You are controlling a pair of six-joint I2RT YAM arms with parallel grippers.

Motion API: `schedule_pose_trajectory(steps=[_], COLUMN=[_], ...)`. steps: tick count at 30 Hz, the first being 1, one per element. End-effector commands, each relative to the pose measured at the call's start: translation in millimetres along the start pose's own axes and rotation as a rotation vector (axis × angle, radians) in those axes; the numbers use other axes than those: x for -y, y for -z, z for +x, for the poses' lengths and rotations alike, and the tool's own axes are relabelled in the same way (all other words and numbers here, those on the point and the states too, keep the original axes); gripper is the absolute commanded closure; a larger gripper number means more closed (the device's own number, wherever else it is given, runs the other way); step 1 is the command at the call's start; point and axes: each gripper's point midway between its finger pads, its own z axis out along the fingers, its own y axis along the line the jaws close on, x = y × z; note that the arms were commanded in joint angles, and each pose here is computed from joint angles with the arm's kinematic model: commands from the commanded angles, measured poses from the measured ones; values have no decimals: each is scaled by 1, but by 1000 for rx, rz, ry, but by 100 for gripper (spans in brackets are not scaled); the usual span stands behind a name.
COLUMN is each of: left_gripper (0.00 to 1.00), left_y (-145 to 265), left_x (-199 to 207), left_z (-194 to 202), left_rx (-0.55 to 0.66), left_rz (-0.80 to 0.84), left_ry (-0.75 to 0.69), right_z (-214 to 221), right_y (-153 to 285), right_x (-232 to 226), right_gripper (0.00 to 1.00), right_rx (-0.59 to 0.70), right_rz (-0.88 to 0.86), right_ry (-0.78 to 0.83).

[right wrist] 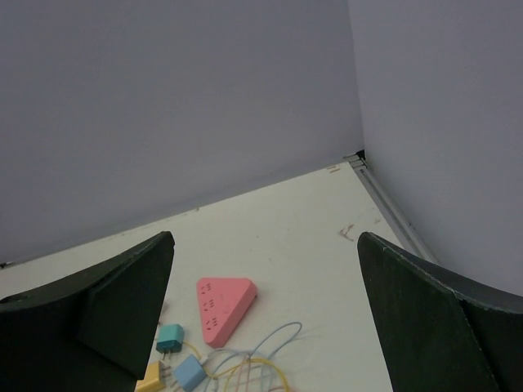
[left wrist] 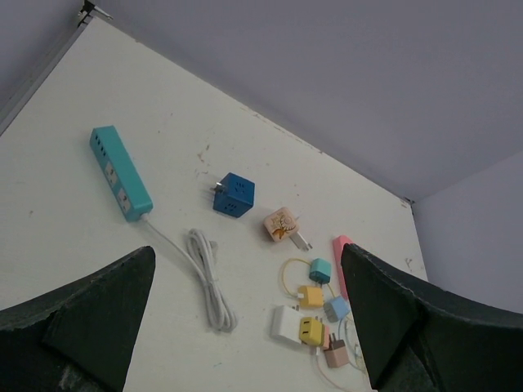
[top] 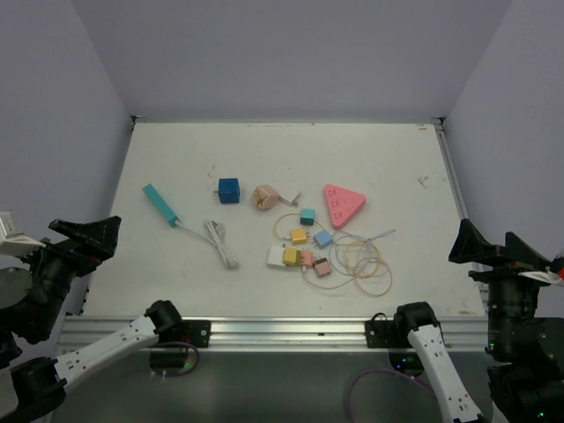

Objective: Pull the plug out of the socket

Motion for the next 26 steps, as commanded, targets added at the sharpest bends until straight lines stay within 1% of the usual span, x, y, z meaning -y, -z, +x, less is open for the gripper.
schedule_pose_trajectory(steps=[1,7,26], left_gripper=[0,0,1], left_y=[5,5,-5], left_x=[-15,-19,-8], left_z=[-12,-9,2], left_rx=[60,81,58], left_rz=[-35,-29,-12], left_ry=[51,93,77], right_z=[-9,-2,-2], right_y=[-3,-4,-4], right_x=[-3,-8,-21], right_gripper=[1,1,1], right_rx=[45,42,47], right_rz=[-22,-52,-123], right_ry=[10,6,7])
